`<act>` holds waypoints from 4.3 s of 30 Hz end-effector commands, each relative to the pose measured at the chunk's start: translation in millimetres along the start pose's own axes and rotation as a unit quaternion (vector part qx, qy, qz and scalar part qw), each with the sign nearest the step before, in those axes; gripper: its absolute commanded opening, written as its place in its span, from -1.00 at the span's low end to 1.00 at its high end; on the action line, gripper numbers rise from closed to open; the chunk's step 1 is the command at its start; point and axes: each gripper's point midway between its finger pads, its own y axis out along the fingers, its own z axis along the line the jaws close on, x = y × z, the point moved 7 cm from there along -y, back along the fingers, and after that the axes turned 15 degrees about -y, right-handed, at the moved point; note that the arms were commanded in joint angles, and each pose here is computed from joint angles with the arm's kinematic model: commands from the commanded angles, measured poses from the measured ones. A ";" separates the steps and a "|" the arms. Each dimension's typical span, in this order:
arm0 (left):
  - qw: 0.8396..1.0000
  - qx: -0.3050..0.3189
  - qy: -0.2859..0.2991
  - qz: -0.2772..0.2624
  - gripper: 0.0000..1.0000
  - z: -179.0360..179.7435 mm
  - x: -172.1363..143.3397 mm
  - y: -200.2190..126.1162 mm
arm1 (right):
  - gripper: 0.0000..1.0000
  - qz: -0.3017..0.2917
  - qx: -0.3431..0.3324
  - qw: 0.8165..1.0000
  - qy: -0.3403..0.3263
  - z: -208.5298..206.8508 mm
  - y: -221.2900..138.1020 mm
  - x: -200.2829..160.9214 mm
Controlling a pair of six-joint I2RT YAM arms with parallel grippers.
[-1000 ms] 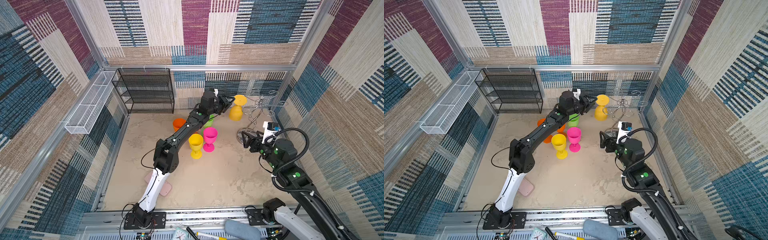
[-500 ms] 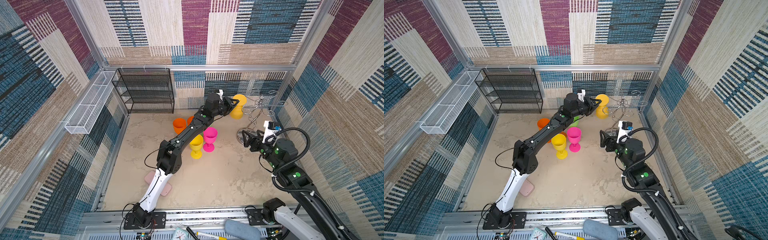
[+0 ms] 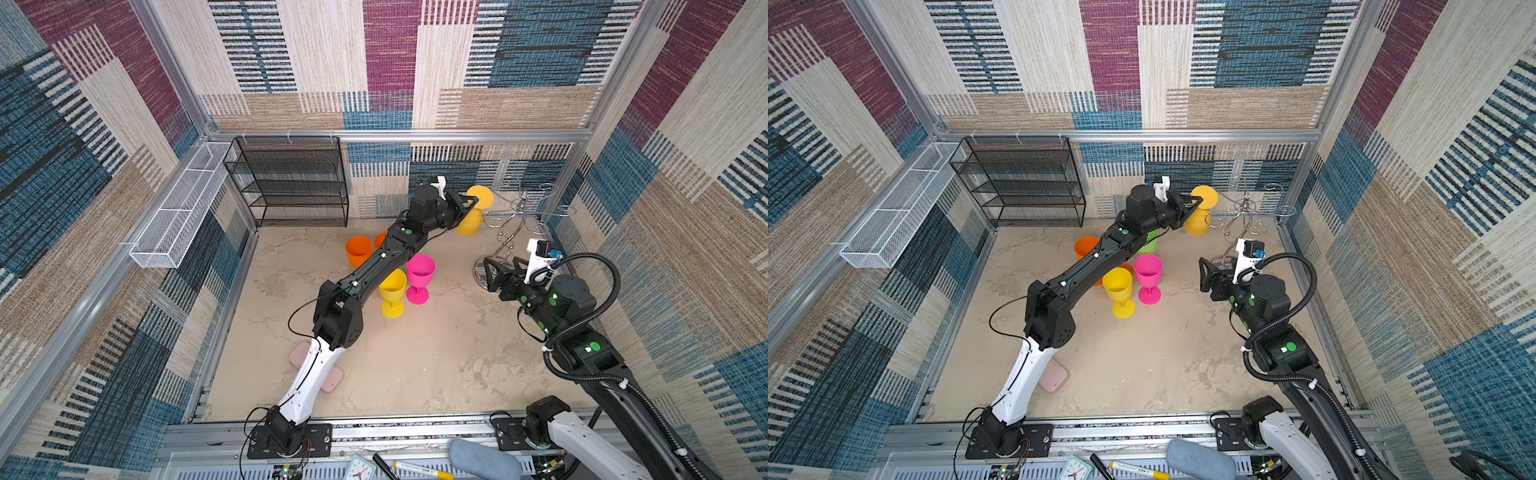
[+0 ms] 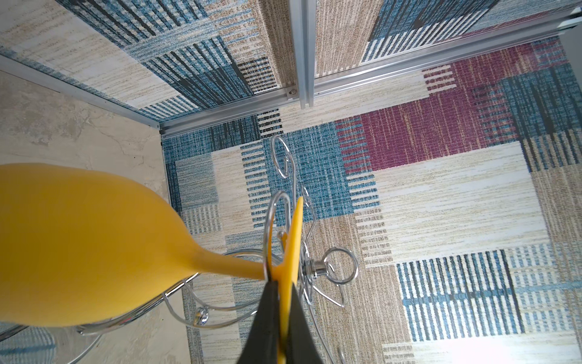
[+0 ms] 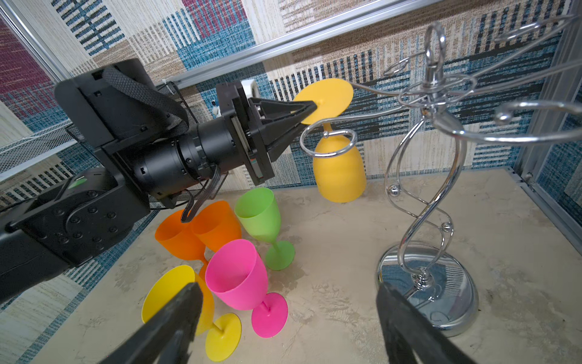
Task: Take the wine glass off the wine glass rack
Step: Pick up the wine glass from the wine glass rack.
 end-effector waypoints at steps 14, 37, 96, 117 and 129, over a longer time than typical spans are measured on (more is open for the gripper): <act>0.999 -0.033 0.012 -0.007 -1.00 -33.2 -1.7 -9.3 | 0.76 -0.024 0.014 1.000 -0.001 3.3 0.5 13.3; 0.996 -0.083 0.033 0.011 -1.00 -27.2 0.7 8.0 | 0.75 -0.024 0.033 0.999 0.008 7.2 3.5 12.6; 0.988 -0.054 0.035 0.140 -1.00 -47.4 -45.9 -45.1 | 0.74 -0.047 0.034 0.998 0.027 6.7 -17.4 28.9; 0.986 -0.067 0.077 0.135 -1.00 -64.4 -25.9 -116.8 | 0.73 -0.056 0.039 0.996 0.053 7.4 -27.7 41.3; 0.947 -0.031 0.277 0.158 -1.00 -86.5 -57.3 -219.5 | 0.67 -0.032 0.067 0.993 0.093 14.5 -16.7 49.2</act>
